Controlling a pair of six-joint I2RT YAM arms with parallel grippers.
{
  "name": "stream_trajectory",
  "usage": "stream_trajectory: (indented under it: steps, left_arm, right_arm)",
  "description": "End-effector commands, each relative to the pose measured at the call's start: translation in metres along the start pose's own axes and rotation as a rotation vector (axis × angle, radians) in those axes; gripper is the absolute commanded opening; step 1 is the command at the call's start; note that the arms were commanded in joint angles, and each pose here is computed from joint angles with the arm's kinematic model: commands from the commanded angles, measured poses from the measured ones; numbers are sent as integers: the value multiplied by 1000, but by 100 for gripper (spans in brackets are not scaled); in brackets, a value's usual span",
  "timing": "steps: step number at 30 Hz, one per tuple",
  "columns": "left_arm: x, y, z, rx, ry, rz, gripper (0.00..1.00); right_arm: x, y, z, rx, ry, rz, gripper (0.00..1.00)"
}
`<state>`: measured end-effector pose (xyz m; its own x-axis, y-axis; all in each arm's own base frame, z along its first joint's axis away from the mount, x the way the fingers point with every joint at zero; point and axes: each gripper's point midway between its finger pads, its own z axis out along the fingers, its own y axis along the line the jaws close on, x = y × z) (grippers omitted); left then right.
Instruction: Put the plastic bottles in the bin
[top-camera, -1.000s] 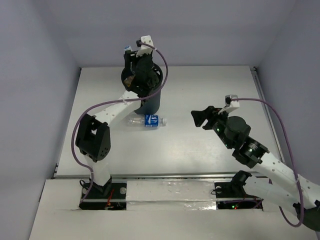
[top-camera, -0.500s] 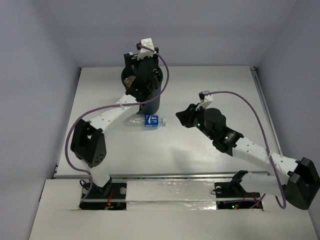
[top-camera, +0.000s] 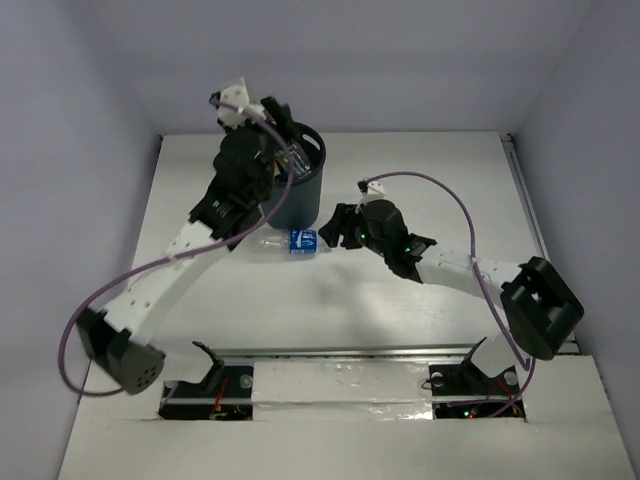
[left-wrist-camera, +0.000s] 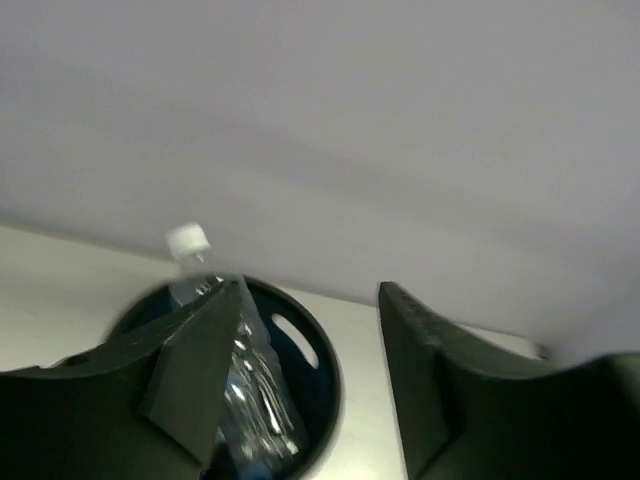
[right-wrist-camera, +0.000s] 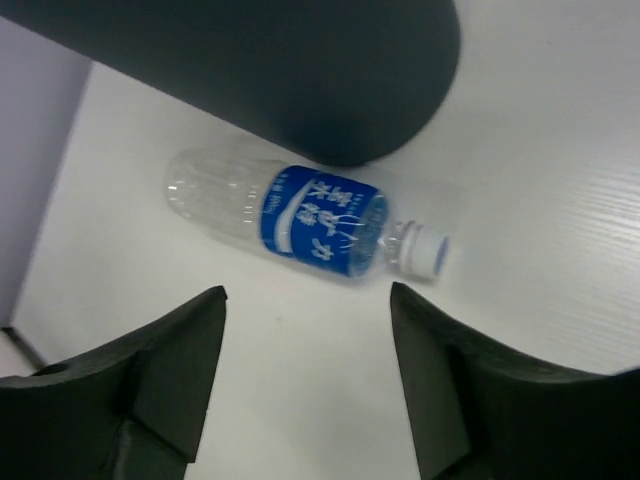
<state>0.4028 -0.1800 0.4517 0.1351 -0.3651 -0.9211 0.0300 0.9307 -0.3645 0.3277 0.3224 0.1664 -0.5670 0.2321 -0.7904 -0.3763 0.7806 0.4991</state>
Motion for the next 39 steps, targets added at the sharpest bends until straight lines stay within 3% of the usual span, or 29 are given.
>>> stream_trajectory:
  steps: [1, 2, 5, 7, 8, 11, 16, 18, 21, 23, 26, 35, 39]
  left_arm:
    - [-17, -6, -50, 149, 22, -252, 47]
    - [12, 0, -59, 158, 64, -256, 45]
    - [44, 18, -88, 153, 117, -297, 37]
    - [56, 28, -104, 143, 136, -322, 33]
    - [84, 43, -112, 101, 173, -295, 30]
    - [120, 79, -129, 12, 196, -297, 24]
    - [180, 124, -146, -124, 267, -249, 22]
    - [201, 139, -143, -157, 300, -237, 26]
    - [233, 144, -134, -157, 381, -219, 44]
    - [251, 144, -127, -172, 428, -181, 65]
    - [269, 147, -121, -200, 472, -152, 82]
    - [275, 200, -101, -351, 432, -143, 87]
    - [269, 202, -91, -336, 412, -149, 87]
  right_arm:
    - [-17, 1, 17, 10, -46, 116, 75]
    - [-16, -4, 20, 36, -50, 145, 80]
    - [-10, -24, 23, 124, -62, 221, 85]
    - [-6, -30, 24, 140, -78, 271, 84]
    - [-5, -37, 26, 156, -86, 321, 84]
    - [4, -49, 33, 167, -77, 405, 80]
    - [8, -47, 48, 134, -60, 468, 78]
    - [13, -49, 52, 141, -54, 491, 78]
    - [16, -49, 55, 138, -44, 492, 78]
    - [19, -49, 56, 132, -35, 493, 80]
    - [23, -50, 56, 132, -26, 486, 81]
    - [36, -51, 64, 119, 11, 478, 83]
    - [40, -52, 67, 116, 19, 478, 83]
